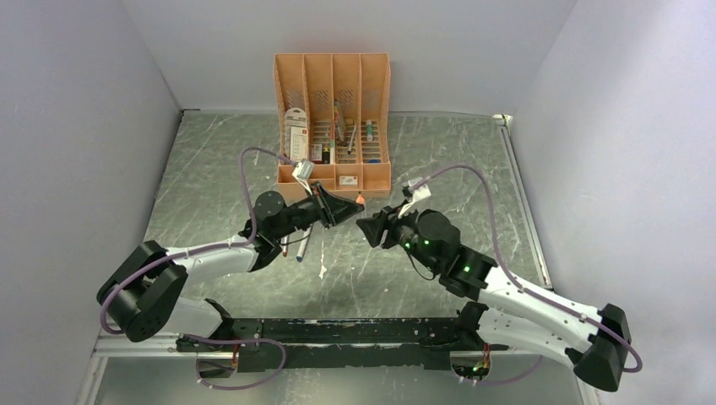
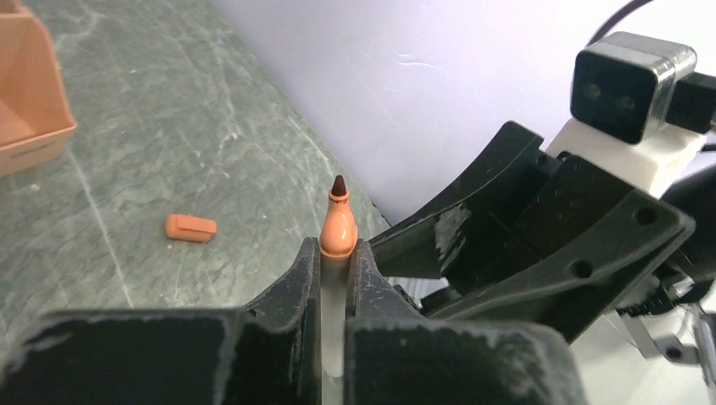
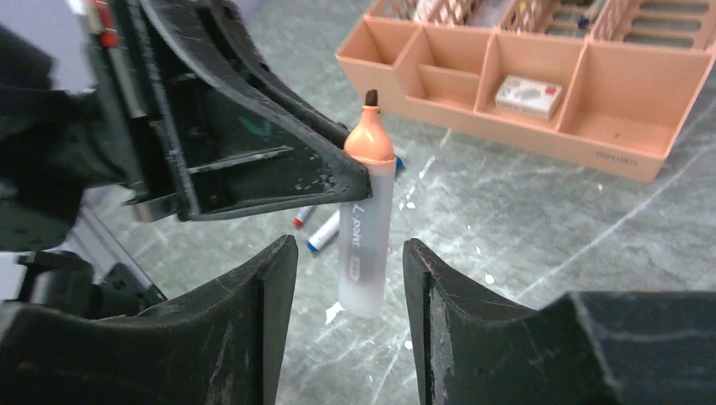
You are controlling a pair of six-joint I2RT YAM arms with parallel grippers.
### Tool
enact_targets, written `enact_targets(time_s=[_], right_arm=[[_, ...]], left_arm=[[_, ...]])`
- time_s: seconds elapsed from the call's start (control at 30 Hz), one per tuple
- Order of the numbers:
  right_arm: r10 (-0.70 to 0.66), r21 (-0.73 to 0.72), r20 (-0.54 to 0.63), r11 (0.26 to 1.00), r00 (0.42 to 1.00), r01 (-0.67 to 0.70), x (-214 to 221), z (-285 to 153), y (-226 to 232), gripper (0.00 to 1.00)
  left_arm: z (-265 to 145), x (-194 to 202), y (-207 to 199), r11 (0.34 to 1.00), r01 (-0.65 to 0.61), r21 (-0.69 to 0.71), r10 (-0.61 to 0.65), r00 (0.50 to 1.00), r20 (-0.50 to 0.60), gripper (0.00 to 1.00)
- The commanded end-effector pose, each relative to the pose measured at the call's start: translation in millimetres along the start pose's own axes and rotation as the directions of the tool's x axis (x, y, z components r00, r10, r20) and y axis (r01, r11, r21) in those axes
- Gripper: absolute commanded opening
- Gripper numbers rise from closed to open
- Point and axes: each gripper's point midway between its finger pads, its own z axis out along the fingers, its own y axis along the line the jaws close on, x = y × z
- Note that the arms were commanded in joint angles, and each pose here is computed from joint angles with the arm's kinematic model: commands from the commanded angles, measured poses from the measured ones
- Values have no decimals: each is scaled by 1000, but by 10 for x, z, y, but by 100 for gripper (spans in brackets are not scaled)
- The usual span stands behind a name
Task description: Insert the pens into the pen caps
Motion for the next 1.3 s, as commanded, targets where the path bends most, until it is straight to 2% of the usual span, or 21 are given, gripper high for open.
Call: enact_targets(time_s=[0.0,0.17,0.3,0.43,0.73,0.93,1.0,1.07,1.1,1.27], right_arm=[[4,-93,109,996,994,7,-304,-168,166,50],[-20,-176,107,984,994,38,-408,-280,279,51],[-17,-268,96,963,995,42,-401,-314,430,51],[-17,-290,99,956,995,45,-397,-326,463,49],[-3,-345,100,938,995,37,-382,-399,546,32],[-2,-364,98,931,995,38,-355,-426,566,27],[-8,-375,93,926,996,42,-338,-426,585,18],[-11,-382,90,923,996,45,-330,-422,598,2],[-12,-386,90,921,996,46,-327,-421,605,0],[-18,-414,105,908,994,61,-380,-416,674,0]], left_arm=[[26,-221,-411,973,-58,224,63,998,-15,7],[-68,-259,-727,911,-93,402,108,994,-16,7],[-143,-278,-913,864,-101,494,117,993,-2,7],[-215,-310,-1054,825,-104,555,116,993,14,7],[-203,-395,-1102,820,-125,559,119,992,47,7],[-192,-464,-1137,813,-119,570,99,993,67,7],[-193,-475,-1156,807,-119,578,97,993,68,7],[-195,-481,-1172,802,-117,586,94,993,69,7],[-201,-480,-1180,799,-113,591,90,994,67,7],[-229,-440,-1195,783,-96,614,78,995,56,23]])
